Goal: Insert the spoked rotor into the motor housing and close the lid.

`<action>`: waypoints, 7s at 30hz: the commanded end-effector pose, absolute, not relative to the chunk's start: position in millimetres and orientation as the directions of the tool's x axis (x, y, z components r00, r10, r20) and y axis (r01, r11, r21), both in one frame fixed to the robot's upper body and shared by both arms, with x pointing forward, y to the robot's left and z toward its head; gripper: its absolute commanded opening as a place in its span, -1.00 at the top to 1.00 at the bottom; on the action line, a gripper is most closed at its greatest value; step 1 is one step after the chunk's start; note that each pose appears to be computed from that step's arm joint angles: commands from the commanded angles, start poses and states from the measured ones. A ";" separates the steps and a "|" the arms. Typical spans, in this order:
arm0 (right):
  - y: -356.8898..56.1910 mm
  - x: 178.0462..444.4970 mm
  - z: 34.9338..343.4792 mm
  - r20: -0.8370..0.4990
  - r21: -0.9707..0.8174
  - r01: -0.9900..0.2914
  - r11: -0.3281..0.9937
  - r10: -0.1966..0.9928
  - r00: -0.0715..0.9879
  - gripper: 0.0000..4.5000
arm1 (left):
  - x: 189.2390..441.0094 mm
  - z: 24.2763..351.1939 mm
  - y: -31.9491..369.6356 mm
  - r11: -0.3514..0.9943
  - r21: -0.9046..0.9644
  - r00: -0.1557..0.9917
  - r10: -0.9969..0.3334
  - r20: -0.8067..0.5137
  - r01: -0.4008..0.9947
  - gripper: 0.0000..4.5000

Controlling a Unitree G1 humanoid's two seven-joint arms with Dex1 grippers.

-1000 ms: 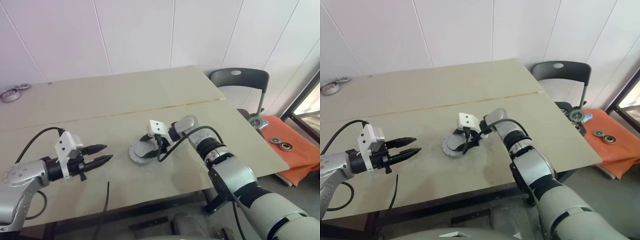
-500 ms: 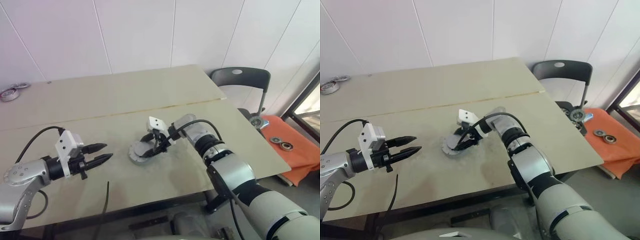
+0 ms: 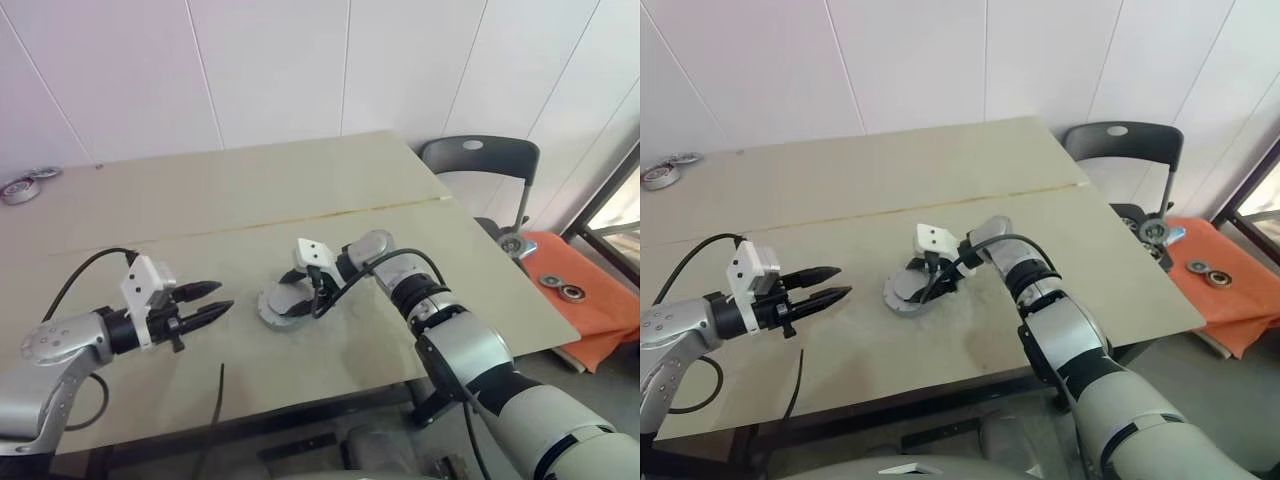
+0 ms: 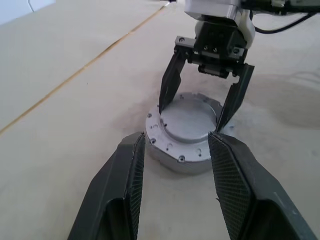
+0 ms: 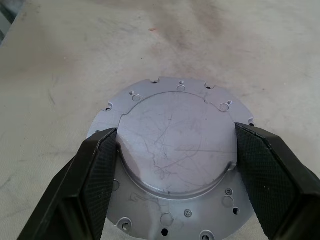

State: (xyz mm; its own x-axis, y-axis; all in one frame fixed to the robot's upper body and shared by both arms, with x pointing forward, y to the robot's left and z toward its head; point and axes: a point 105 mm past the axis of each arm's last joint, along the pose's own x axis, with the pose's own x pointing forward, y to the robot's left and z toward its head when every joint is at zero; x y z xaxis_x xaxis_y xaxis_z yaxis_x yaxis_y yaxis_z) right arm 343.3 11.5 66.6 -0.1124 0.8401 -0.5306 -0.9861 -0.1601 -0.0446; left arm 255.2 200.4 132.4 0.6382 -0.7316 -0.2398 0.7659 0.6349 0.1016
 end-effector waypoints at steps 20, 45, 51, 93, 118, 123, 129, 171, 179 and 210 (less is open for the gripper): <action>1.0 330.5 30.0 -0.636 0.051 -0.987 -0.153 0.757 -0.150 -0.45 | 280.7 114.6 174.4 0.639 0.050 0.632 -0.741 -0.228 0.768 0.06; -3.8 330.8 25.4 -0.642 0.055 -0.990 -0.132 0.754 -0.137 -0.45 | 303.2 104.5 173.2 0.707 0.048 0.699 -0.684 -0.208 0.706 -0.54; -5.0 330.0 23.4 -0.645 0.058 -0.990 -0.132 0.751 -0.138 -0.45 | 301.7 100.3 164.4 0.687 0.011 0.671 -0.706 -0.228 0.727 0.06; -4.9 330.7 21.6 -0.640 0.055 -0.993 -0.109 0.759 -0.119 -0.45 | 314.6 33.1 121.3 0.721 -0.130 0.650 -0.676 -0.345 0.680 0.44; 1.1 333.2 26.3 -0.617 0.083 -0.994 -0.071 0.780 -0.107 -0.45 | 286.6 20.3 119.7 0.646 -0.185 0.530 -0.731 -0.429 0.741 0.44; 4.6 334.7 33.1 -0.585 0.095 -0.993 -0.064 0.804 -0.108 -0.45 | 288.5 21.8 119.6 0.644 -0.177 0.531 -0.731 -0.428 0.744 0.44; 8.8 336.6 41.9 -0.541 0.083 -0.994 -0.067 0.835 -0.101 -0.45 | 290.9 22.4 120.6 0.647 -0.168 0.538 -0.728 -0.425 0.743 0.44; -10.9 374.9 132.9 -0.308 0.111 -0.992 0.063 0.951 0.026 -0.98 | 295.6 21.0 115.7 0.637 -0.159 0.537 -0.737 -0.411 0.754 0.45; -50.1 371.3 128.2 -0.305 0.504 -0.845 0.180 0.952 0.021 -0.98 | 296.4 20.3 114.3 0.637 -0.159 0.538 -0.739 -0.407 0.755 0.45; -98.4 311.5 58.8 -0.529 0.772 -0.476 0.420 0.841 -0.116 -0.98 | 302.0 20.2 115.6 0.660 -0.139 0.568 -0.720 -0.398 0.738 0.45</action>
